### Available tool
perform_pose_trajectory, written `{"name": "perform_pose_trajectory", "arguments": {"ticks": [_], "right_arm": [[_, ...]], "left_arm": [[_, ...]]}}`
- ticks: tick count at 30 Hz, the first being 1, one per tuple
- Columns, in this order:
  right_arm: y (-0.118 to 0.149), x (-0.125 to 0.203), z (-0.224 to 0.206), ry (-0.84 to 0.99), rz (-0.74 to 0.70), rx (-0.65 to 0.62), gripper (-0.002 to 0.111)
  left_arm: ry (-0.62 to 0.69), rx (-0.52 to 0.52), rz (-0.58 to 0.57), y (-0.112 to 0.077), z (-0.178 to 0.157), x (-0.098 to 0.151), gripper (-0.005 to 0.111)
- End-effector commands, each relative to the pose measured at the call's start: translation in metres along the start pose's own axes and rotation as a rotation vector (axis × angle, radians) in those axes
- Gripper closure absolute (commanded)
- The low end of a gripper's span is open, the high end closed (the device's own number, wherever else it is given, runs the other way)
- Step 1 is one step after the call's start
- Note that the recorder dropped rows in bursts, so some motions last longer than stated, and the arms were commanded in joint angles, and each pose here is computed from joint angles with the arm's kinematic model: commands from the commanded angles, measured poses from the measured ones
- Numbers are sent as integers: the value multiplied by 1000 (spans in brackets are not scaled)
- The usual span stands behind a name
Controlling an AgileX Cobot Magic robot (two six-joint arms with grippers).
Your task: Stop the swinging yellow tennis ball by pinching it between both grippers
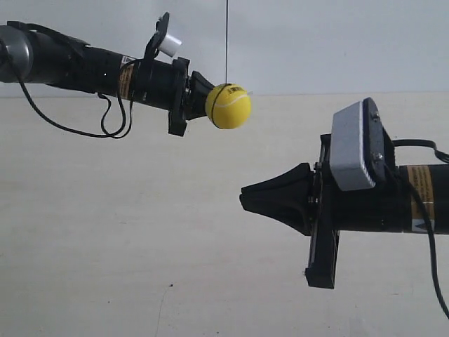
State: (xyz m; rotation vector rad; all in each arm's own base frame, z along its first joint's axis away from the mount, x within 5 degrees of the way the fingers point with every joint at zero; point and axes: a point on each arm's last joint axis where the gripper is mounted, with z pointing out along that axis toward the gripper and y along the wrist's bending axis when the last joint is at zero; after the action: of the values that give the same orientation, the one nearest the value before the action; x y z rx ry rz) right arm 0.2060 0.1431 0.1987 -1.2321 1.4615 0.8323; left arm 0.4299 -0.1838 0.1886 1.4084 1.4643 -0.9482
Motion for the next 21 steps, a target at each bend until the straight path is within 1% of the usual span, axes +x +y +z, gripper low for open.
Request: {"name": "perform_pose_trajectory", "arguments": {"ticks": [1,7,13,21], "right_arm": [[-4,0,1,11,-13,33,108],[-7,2,1,31,-23,65,108],[-8,1,0,24,-35,84,108],[-10,2,0,38,-42,99,108]], "left_arm": [[-1,20,-2,-2,0,-2,102],[-29,44,-12,0,-13,-1,102],[-28,8,-39,7,-28,5,102],[-26,4,-59,8,-30,6,102]]}}
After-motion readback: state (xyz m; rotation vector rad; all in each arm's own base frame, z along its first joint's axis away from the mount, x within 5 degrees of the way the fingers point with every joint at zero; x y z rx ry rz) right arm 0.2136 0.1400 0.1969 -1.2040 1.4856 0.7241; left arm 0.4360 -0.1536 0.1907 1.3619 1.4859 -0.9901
